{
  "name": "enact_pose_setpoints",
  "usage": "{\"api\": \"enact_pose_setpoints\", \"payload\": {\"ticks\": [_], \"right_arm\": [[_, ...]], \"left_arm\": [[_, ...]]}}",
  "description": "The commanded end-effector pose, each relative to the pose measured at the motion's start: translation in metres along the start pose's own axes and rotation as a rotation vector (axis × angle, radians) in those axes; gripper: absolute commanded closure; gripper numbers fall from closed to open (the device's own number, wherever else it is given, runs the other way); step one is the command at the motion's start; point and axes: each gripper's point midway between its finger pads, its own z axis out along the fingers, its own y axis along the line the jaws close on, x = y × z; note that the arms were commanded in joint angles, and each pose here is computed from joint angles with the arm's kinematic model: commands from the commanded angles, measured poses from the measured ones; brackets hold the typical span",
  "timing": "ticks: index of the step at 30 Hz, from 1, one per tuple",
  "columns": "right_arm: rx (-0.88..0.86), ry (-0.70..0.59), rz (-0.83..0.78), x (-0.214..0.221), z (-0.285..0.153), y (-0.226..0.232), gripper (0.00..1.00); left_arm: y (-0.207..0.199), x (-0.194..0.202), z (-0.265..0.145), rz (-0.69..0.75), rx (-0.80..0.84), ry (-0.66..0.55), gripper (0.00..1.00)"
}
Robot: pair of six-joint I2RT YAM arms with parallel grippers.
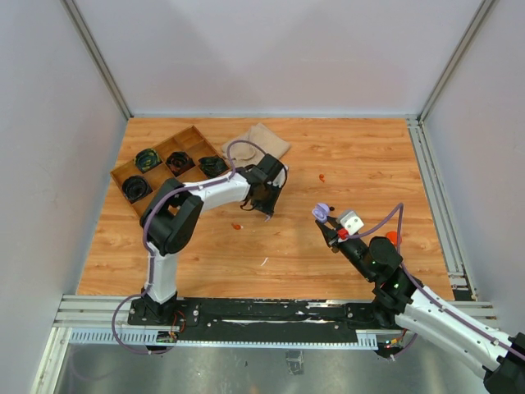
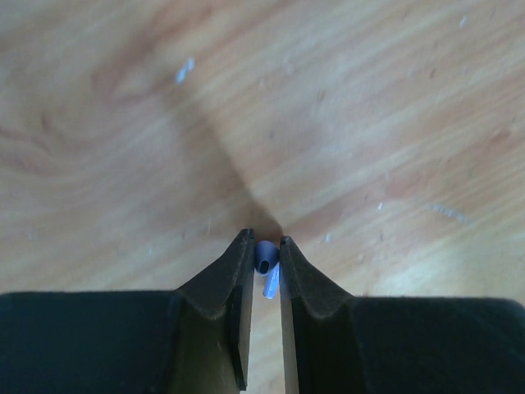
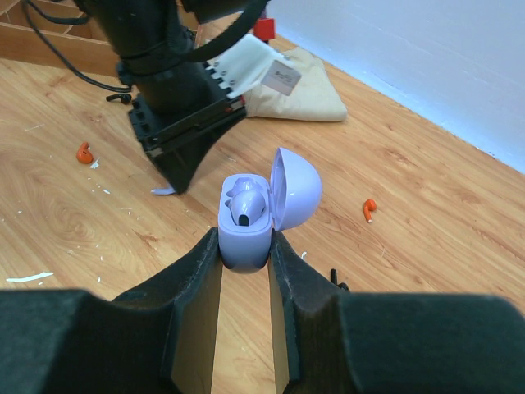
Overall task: Insert the wireless bluetooth earbuds into the charging case
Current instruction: Pick up the earbud from the center of the board.
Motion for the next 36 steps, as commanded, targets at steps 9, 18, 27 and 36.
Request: {"api": "enact_pose_setpoints", "payload": {"ticks": [9, 18, 27, 36], "right_arm": [[0.005, -0.040, 0.020, -0.010, 0.003, 0.000, 0.99], [0.009, -0.043, 0.017, -0.011, 0.003, -0.001, 0.99], [0.008, -0.040, 0.012, -0.009, 0.003, -0.001, 0.99], [0.006, -0.050, 0.014, -0.011, 0.002, -0.001, 0.99]], "left_arm": [[0.014, 0.075, -0.025, -0.047, -0.073, 0.173, 0.72], [0.012, 0.065, -0.030, -0.044, -0.087, 0.191, 0.62], [0.005, 0.057, -0.032, -0.011, -0.093, 0.201, 0.59], [0.001, 0.049, -0.029, 0.036, -0.102, 0.212, 0.58]]}}
